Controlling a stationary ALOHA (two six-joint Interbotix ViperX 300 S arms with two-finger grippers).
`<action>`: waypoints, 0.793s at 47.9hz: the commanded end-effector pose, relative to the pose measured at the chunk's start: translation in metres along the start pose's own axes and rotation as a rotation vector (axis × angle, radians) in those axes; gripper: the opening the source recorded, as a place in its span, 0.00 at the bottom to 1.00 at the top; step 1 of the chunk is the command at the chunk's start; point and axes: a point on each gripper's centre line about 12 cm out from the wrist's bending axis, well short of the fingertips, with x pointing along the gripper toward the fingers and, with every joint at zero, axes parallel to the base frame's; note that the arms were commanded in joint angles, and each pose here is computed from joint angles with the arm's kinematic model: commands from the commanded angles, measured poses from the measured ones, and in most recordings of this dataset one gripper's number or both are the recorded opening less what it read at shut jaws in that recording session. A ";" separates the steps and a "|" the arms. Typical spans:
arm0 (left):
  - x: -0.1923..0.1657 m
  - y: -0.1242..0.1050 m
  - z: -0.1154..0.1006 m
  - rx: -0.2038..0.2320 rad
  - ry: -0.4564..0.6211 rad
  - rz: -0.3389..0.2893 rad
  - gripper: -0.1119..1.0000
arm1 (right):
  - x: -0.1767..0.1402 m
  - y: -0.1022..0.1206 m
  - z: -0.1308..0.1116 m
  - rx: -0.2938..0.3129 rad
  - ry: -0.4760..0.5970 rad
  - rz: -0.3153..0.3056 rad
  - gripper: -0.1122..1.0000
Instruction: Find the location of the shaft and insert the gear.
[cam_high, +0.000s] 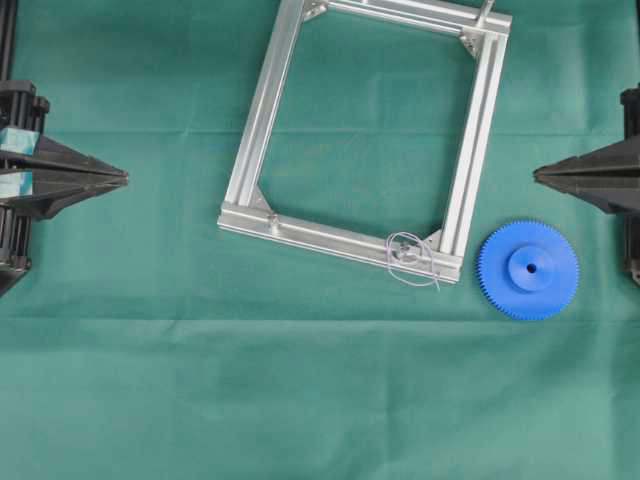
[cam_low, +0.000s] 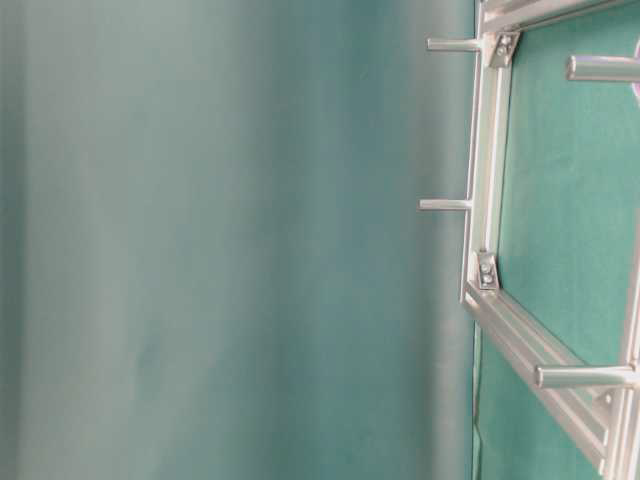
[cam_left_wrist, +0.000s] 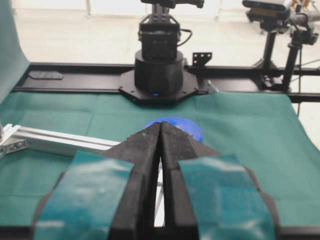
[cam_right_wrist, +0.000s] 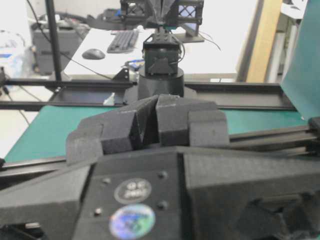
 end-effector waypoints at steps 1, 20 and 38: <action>0.004 0.001 0.011 0.014 -0.025 0.004 0.11 | 0.003 -0.001 0.003 0.000 -0.005 -0.005 0.10; 0.003 0.001 0.007 0.013 0.015 0.005 0.11 | 0.006 -0.001 0.005 0.000 0.117 -0.005 0.10; 0.003 0.001 0.005 0.010 0.031 0.005 0.11 | 0.005 -0.001 0.006 0.023 0.115 -0.007 0.59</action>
